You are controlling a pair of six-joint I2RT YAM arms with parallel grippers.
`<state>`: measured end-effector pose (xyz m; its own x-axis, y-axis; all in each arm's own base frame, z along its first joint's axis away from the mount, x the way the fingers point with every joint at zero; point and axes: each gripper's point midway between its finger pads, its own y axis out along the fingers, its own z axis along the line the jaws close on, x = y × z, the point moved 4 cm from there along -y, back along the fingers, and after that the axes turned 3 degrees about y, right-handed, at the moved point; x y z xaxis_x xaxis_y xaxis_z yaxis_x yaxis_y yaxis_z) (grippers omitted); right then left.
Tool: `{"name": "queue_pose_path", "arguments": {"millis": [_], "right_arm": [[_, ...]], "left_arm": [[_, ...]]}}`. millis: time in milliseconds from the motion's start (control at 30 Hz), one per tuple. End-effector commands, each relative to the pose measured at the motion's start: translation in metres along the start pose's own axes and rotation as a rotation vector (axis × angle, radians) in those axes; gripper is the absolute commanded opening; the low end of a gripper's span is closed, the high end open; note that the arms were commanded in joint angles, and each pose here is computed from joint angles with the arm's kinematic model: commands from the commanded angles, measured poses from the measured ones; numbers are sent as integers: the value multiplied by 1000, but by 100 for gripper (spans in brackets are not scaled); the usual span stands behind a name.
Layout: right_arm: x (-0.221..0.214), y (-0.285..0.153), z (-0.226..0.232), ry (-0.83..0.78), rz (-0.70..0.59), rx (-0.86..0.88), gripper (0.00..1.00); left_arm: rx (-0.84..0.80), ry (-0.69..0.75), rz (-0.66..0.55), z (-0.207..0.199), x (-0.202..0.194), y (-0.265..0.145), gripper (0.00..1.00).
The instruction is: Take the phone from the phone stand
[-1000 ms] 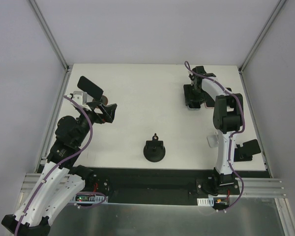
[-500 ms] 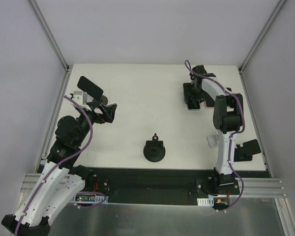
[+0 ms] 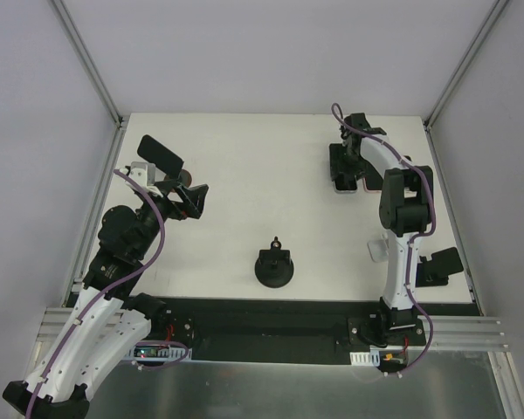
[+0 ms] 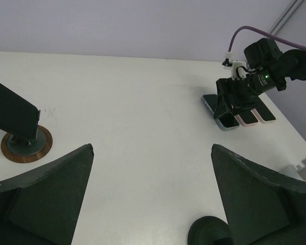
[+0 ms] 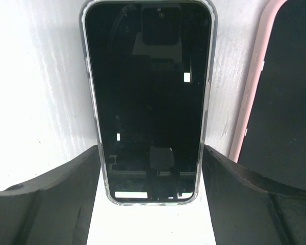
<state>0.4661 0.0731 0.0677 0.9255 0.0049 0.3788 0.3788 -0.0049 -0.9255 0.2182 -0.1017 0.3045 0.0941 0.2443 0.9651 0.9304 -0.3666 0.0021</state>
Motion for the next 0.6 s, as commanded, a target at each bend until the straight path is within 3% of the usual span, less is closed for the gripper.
{"name": "queue_pose_path", "arguments": {"millis": [0,67,233,367,467,533,567], "right_arm": [[22,-12,-6,37,-59,-13,62],[22,-13,-5,33,-57,-7,65],[15,-25,1,33,-78,50,83],[6,-62,7,24,-142,127,96],[9,-105,21,-6,-278,228,98],[-8,-118,31,-44,-295,297,98],[-10,-146,39,-85,-359,338,98]], "left_arm": [[-17,17,-70,-4,24,-3,98],[-16,17,-71,-4,24,-3,97],[-21,19,-71,-5,24,-3,97],[-19,17,-70,-4,24,-3,97],[-21,19,-71,-5,24,-3,98],[-21,20,-72,-5,25,-4,98],[-21,22,-72,-5,25,-4,98]]}}
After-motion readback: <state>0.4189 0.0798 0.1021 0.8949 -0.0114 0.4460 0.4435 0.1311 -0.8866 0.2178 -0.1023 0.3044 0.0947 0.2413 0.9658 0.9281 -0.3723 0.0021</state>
